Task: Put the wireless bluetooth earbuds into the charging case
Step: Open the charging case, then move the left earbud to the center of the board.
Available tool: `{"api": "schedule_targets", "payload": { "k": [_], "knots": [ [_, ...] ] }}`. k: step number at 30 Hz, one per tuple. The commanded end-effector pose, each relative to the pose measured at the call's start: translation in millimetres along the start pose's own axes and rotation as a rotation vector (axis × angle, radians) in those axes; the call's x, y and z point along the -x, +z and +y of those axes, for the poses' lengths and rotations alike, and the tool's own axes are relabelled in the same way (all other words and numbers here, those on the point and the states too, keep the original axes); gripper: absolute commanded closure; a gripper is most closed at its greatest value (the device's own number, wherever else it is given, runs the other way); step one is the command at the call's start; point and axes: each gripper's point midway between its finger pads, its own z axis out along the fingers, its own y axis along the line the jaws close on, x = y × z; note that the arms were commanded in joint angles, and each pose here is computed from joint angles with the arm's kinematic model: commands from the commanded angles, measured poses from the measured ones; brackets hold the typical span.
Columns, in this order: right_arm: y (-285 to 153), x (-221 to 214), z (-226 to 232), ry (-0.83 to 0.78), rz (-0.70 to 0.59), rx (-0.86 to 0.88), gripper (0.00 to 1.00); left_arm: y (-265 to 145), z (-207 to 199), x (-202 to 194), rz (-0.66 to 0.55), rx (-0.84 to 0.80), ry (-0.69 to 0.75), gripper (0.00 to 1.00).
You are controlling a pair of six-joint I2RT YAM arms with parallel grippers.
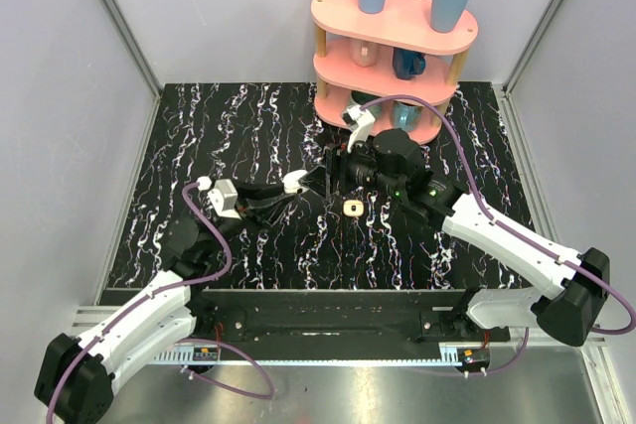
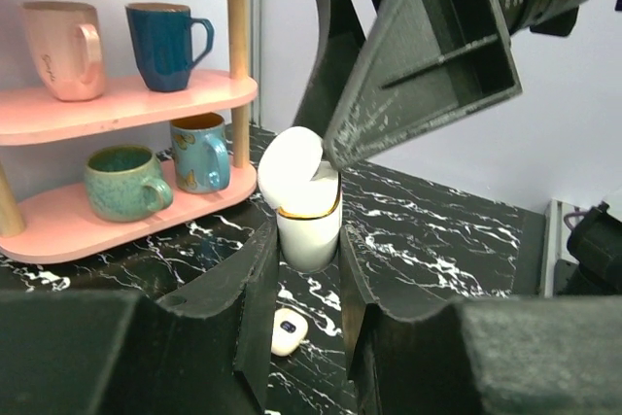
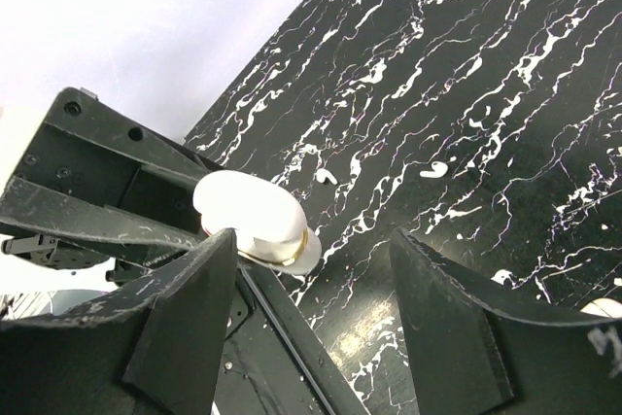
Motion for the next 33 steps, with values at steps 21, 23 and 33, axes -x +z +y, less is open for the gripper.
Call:
{"api": "schedule_targets", "payload": {
  "k": [21,23,33],
  "knots": [
    [-41.8,96.3,-15.1,-0.091,-0.326,-0.207,0.24,-3.9,0.2,20.8,-0.020,0.020,0.114,1.00],
    [-45.7,94.6,-47.9,-0.052,-0.322,-0.333,0.23,-8.4,5.0,31.1,-0.044,0.060,0.157,1.00],
    [48.9,-3.9,-147.6,0.340,-0.026,-0.386,0.28,-31.9,15.4,56.2,-0.089,0.193,0.204,1.00]
  ]
}}
